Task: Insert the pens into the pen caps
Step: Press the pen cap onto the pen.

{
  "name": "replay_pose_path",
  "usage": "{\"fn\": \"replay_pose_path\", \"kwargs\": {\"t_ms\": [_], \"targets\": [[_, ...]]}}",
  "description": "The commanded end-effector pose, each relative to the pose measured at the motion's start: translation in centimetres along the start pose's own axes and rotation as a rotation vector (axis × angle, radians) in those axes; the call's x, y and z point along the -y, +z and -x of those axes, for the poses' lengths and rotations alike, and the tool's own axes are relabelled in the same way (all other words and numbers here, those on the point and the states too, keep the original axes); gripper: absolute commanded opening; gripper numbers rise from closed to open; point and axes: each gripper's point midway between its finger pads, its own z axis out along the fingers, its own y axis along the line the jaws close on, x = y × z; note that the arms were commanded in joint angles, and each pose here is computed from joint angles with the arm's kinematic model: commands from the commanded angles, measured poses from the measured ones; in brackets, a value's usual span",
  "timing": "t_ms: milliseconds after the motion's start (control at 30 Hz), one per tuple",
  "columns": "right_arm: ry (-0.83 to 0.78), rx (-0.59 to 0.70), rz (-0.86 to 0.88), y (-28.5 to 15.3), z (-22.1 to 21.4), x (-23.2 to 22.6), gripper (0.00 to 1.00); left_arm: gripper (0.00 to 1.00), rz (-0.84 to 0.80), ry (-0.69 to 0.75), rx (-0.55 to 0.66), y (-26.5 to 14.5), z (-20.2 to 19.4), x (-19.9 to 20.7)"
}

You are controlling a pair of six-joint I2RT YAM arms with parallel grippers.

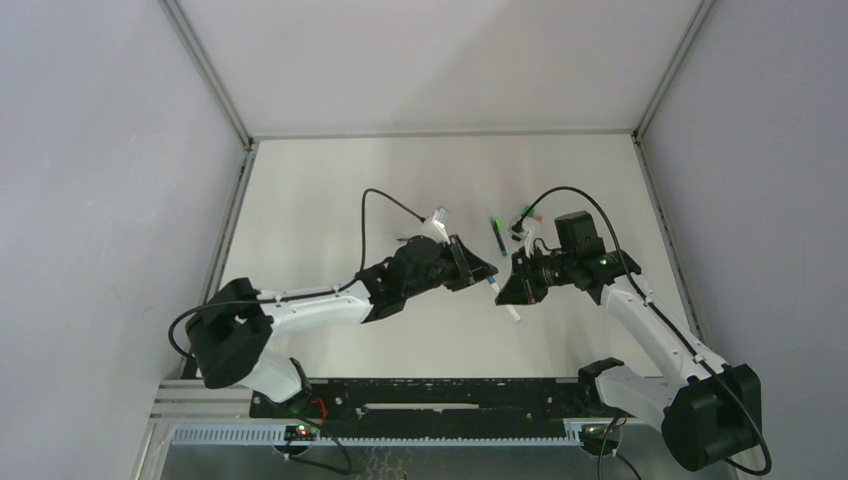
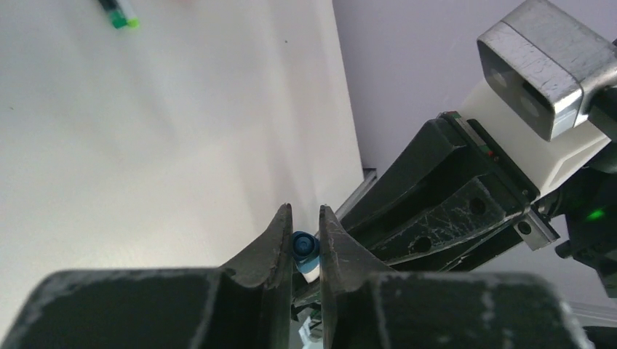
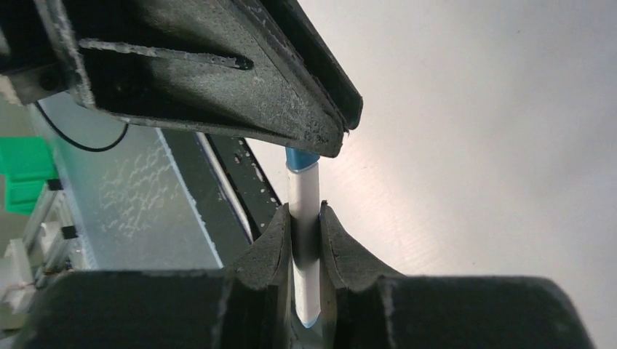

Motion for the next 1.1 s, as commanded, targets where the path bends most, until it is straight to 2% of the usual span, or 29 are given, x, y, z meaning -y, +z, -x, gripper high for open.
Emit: {"fn": "replay_pose_path", "kwargs": {"t_ms": [0,133,233,300,533,733,967,1067], "targets": [[-0.375,0.482,0.017,-3.8,14.6,-2.0,0.00,0.00,-0.022,-0.124,-0.634,-5.8,-16.1,-1.0],[-0.336,0.488,0.102,-3.9,14.5,-2.6,0.00,0.00,-0.058,-0.157,-0.588,-5.3,-15.4,0.0],[-0.373,0.483,-0.008,-3.7,14.6,-1.7,0.00,0.00,0.023,-0.163,-0.508,-4.5,-14.7,-1.4],[-0.408,0.472,-0.053,-3.4,14.6,-1.6,0.00,0.00,0.018,-0.198,-0.467,-3.8,-14.2,-1.1],[-0.418,0.460,-0.098,-3.4,14.7,-1.0,0.00,0.00,-0.208,-0.301,-0.543,-3.7,-14.6,4.8],[-0.403,0.460,-0.044,-3.7,14.4,-1.0,0.00,0.00,-0.144,-0.222,-0.461,-4.1,-13.3,2.8],[-0.434,0.388,0.103,-2.5,12.7,-2.3,0.00,0.12,-0.169,-0.156,-0.305,-4.3,-8.8,3.4],[-0.450,0.373,0.118,-2.1,12.3,-2.5,0.00,0.21,-0.158,-0.112,-0.235,-4.7,-6.6,3.4]]}}
